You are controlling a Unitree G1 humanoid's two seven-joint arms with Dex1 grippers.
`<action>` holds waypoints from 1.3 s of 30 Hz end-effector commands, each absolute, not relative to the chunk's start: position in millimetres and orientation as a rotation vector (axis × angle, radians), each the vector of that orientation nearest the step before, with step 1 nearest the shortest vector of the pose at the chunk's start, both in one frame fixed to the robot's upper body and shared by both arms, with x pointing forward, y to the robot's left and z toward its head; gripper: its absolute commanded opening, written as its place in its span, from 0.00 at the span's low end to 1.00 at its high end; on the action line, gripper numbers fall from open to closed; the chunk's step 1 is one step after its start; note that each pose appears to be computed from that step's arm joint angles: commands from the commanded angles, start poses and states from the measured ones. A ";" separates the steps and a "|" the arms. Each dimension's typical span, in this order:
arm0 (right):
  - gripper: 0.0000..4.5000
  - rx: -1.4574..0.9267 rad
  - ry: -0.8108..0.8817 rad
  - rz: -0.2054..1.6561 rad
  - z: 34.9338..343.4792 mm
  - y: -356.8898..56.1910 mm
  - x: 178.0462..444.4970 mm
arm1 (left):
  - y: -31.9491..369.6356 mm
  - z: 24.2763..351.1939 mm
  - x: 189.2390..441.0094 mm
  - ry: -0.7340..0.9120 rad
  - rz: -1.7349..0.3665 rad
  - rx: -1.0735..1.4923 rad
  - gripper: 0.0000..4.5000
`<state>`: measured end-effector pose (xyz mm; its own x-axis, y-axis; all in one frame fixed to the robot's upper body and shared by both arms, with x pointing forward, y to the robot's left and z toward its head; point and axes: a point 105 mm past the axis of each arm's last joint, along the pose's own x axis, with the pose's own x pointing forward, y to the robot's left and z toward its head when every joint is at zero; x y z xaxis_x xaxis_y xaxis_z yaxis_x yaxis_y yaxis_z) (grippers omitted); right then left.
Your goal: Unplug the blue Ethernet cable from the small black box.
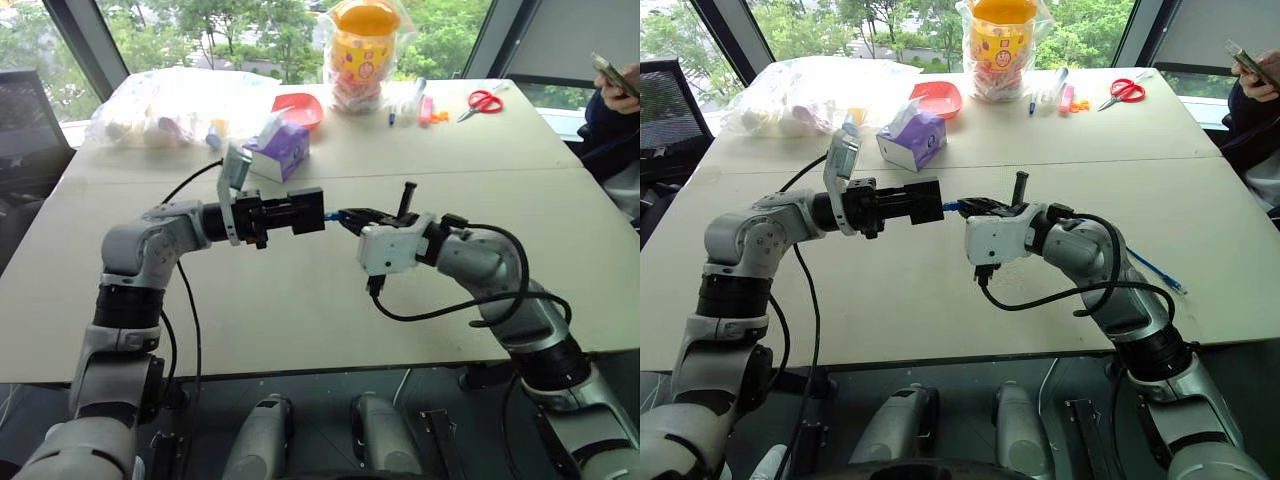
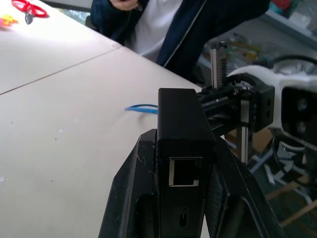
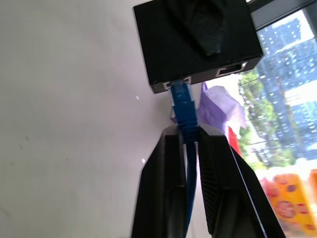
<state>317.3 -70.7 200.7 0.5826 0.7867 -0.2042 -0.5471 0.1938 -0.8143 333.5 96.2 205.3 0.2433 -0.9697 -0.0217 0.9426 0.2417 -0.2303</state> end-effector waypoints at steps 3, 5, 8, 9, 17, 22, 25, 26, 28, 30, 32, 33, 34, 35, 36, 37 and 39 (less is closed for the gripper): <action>0.72 -0.623 -0.081 1.126 223.1 -74.4 306.6 | 103.4 217.4 328.9 0.116 -1.379 -0.077 0.12; 0.93 -0.500 0.055 1.201 218.4 -75.3 303.2 | 105.5 214.1 326.7 0.128 -1.403 -0.035 0.12; 0.99 -0.350 0.189 1.250 216.3 -72.8 305.3 | 105.3 215.6 324.8 0.126 -1.433 -0.028 0.12; 0.99 -0.317 0.229 1.262 215.2 -71.5 305.4 | 105.3 216.6 324.4 0.121 -1.439 -0.028 0.12; 0.94 -0.181 0.357 1.308 217.4 -59.9 310.9 | 104.4 221.0 323.1 0.108 -1.454 -0.025 0.12; 0.60 -0.166 0.378 1.314 218.7 -51.9 313.5 | 103.7 219.5 322.3 0.110 -1.459 -0.018 0.12; 0.60 -0.156 0.392 1.330 219.6 -46.1 312.8 | 103.1 217.6 321.8 0.112 -1.462 -0.017 0.12; 0.60 -0.150 0.396 1.337 220.1 -45.1 312.0 | 102.7 217.3 321.4 0.112 -1.463 -0.017 0.12; 0.60 -0.145 0.401 1.347 220.5 -44.4 310.8 | 102.3 216.9 321.2 0.112 -1.464 -0.017 0.12; 0.54 -0.150 0.404 1.350 220.1 -44.1 310.4 | 101.9 215.9 320.9 0.110 -1.463 -0.012 0.12; 0.38 -0.154 0.403 1.353 219.8 -43.9 310.1 | 101.7 215.0 320.5 0.110 -1.464 -0.010 0.12; 0.30 -0.160 0.404 1.351 219.1 -43.9 310.3 | 101.7 214.5 320.1 0.110 -1.464 -0.008 0.12; 0.21 -0.168 0.406 1.346 218.2 -44.0 311.0 | 101.8 214.2 319.7 0.111 -1.465 -0.006 0.12; 0.11 -0.172 0.406 1.344 217.7 -43.9 311.3 | 101.9 214.0 319.2 0.110 -1.465 -0.005 0.12; 0.11 -0.174 0.407 1.343 217.4 -43.9 311.4 | 102.0 213.8 318.8 0.110 -1.466 -0.003 0.12; 0.11 -0.175 0.408 1.344 217.2 -43.8 311.4 | 102.1 213.6 318.5 0.110 -1.466 -0.002 0.12; 0.11 -0.174 0.411 1.347 217.1 -43.7 311.2 | 102.4 213.0 317.7 0.112 -1.468 0.003 0.12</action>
